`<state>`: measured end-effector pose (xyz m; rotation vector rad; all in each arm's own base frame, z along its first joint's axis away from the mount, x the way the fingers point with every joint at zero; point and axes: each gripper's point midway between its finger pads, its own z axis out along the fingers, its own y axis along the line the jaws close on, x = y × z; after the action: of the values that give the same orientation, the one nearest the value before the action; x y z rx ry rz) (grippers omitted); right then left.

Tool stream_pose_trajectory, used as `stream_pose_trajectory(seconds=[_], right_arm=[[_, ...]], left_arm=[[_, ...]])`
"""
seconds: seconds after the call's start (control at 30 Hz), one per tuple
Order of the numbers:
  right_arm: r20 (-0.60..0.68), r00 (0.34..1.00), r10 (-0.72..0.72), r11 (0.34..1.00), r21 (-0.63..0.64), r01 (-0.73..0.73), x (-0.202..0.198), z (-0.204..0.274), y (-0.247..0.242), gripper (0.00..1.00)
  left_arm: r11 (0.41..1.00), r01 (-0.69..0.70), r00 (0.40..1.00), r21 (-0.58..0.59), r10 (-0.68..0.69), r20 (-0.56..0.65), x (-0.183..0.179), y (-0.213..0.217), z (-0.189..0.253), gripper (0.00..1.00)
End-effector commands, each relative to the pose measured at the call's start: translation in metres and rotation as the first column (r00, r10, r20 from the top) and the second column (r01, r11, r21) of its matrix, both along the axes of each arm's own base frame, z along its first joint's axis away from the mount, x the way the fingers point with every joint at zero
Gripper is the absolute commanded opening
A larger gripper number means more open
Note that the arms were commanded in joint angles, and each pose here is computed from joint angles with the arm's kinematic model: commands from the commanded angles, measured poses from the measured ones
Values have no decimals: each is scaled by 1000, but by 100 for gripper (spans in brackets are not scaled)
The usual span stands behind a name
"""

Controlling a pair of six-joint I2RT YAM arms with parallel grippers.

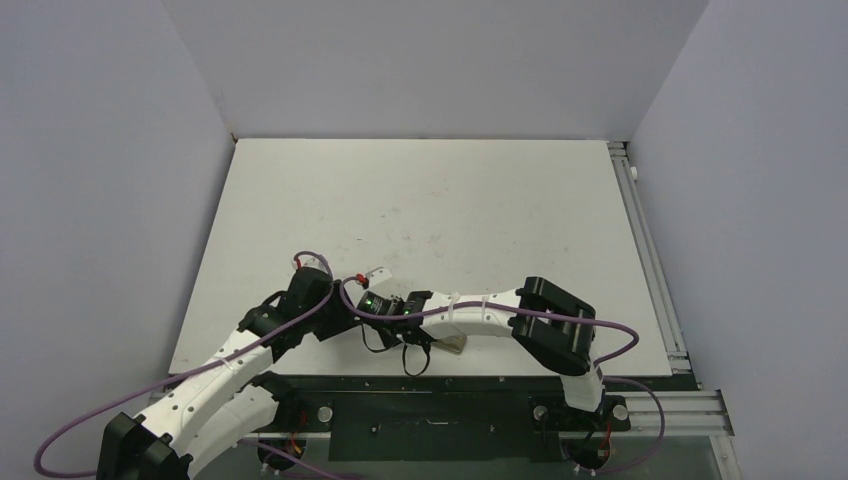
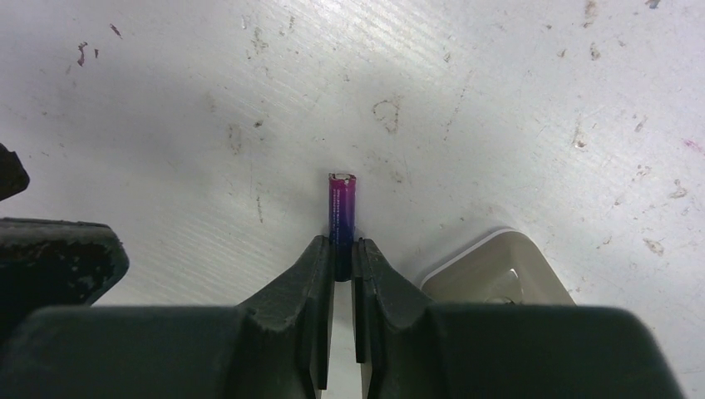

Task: Load the batteries into the remote control

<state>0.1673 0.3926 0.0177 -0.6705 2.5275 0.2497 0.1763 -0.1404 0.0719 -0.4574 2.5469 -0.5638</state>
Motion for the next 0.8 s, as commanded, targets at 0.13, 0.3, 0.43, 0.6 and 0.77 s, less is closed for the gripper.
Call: stream_pose_trajectory(seconds=[0.13, 0.3, 0.43, 0.6, 0.77], right_arm=[[1, 1000, 14, 1000, -27, -14, -5, 0, -2, 9], [15, 1000, 23, 1000, 12, -23, -5, 17, 2, 9], [22, 999, 32, 999, 34, -33, -5, 28, 4, 9], [33, 999, 39, 997, 63, -41, -6, 45, 3, 9], [36, 997, 67, 994, 82, -70, -10, 58, -1, 8]], left_arm=[[1000, -2, 1000, -14, 2, 20, 3, -1, 4, 45], [1000, -3, 1000, -13, 4, 18, 3, 0, 4, 45], [1000, -6, 1000, -15, 6, 19, 3, 0, 4, 45], [999, 3, 1000, -39, -3, 10, 2, -4, 6, 45], [998, 13, 1000, -63, -12, 4, 2, -9, 7, 45]])
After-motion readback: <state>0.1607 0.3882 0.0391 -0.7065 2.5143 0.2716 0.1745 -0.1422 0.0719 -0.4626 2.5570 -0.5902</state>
